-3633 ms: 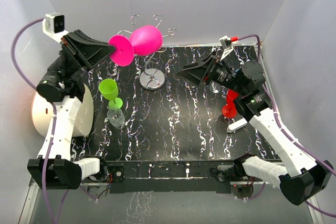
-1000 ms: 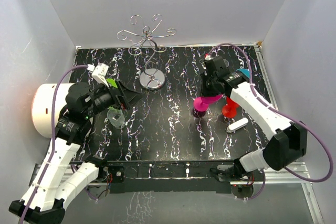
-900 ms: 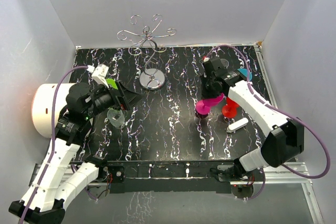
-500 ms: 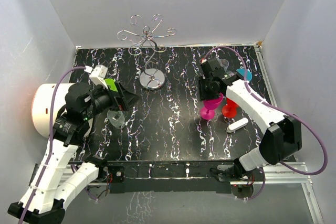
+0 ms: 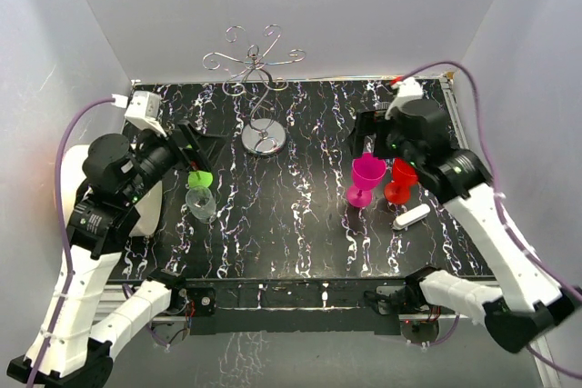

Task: Take the wine glass off the wine glass rack

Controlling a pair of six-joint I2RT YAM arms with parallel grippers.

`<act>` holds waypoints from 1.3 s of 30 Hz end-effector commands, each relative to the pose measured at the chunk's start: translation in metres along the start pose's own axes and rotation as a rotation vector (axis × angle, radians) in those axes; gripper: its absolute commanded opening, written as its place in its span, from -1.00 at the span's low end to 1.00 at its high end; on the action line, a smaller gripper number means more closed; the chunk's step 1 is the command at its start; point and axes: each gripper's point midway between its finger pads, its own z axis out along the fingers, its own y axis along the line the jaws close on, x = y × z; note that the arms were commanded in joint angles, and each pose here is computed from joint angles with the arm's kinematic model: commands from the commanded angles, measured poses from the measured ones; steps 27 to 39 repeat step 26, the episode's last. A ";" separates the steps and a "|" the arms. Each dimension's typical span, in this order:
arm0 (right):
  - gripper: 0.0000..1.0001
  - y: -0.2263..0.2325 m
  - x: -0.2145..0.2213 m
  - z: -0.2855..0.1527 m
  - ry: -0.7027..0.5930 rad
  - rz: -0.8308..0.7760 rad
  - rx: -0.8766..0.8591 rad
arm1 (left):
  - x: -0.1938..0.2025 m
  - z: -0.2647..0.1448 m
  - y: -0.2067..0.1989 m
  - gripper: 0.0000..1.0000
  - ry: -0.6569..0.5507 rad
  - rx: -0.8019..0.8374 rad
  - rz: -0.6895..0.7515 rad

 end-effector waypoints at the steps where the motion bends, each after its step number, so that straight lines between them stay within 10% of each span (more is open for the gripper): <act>1: 0.97 0.020 -0.074 -0.061 -0.339 -0.036 -0.120 | -0.046 -0.018 0.001 0.97 -0.163 -0.056 0.088; 11: 0.97 0.024 -0.105 -0.131 -0.550 -0.003 -0.171 | -0.067 -0.060 0.003 0.97 -0.331 -0.105 0.115; 39: 0.97 0.013 -0.104 -0.146 -0.619 0.051 -0.142 | -0.068 -0.078 0.002 0.97 -0.363 -0.112 0.103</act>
